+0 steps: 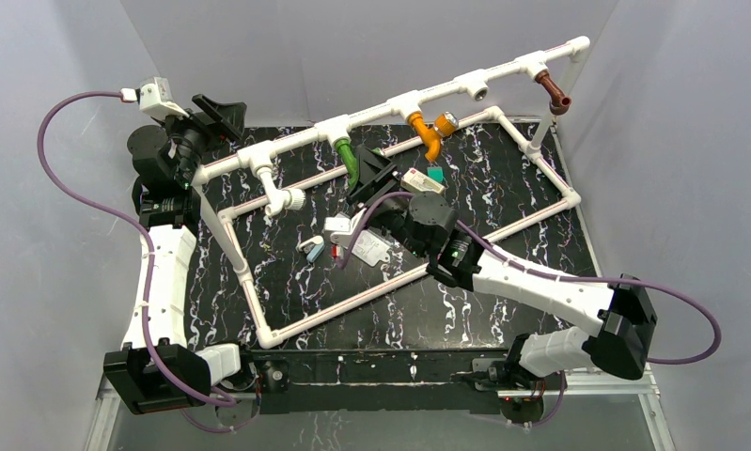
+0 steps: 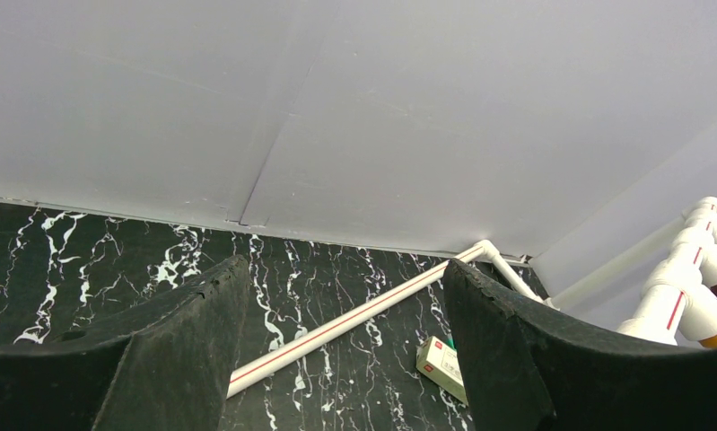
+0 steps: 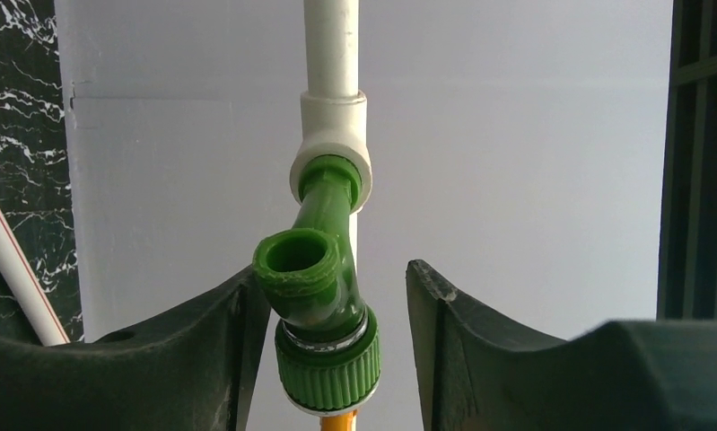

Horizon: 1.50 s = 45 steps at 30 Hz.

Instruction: Install the water faucets

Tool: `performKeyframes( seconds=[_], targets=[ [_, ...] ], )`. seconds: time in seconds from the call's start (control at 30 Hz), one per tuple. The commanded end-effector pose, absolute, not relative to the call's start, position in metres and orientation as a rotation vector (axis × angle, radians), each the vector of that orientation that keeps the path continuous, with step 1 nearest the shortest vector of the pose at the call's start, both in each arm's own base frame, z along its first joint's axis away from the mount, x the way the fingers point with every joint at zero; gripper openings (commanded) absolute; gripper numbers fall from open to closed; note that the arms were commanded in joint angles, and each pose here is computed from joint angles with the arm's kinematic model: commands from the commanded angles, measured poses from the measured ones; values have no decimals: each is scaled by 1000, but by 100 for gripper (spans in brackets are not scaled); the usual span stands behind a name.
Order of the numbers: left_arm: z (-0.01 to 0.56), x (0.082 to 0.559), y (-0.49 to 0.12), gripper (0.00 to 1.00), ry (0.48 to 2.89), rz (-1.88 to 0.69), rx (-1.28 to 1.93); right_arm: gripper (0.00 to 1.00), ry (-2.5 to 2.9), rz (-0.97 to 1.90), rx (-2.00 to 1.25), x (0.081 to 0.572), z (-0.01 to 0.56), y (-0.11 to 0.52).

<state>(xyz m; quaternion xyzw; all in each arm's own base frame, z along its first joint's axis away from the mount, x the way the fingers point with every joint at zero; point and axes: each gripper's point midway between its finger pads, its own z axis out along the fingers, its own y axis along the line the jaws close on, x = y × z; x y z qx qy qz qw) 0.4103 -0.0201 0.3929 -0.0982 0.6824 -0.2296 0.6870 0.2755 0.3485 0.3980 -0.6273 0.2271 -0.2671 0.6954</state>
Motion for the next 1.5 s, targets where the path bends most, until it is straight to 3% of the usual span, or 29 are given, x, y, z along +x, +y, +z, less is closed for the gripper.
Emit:
performKeyframes(
  seconds=[0.0,0.27,0.47,0.6,0.8,1.17,1.47],
  targets=[
    [191,395,-15,76,2122,-528,-495,61,512,-580,-1292,276,426,347],
    [192,395,-15,76,2120,-526,-495,41,525,-585,-1304,281,413,353],
    [192,394,-15,76,2119,-527,-494,1,597,-528,-1270,285,403,353],
    [192,395,-15,76,2119,-526,-495,1,691,-418,-1185,286,400,351],
    [192,394,-14,76,2118,-523,-496,1,951,-32,-938,284,395,358],
    [193,394,-14,76,2115,-524,-495,1,1276,809,-86,278,395,357],
    [193,394,-14,76,2116,-525,-497,1,1249,1270,416,270,413,344]
  ],
)
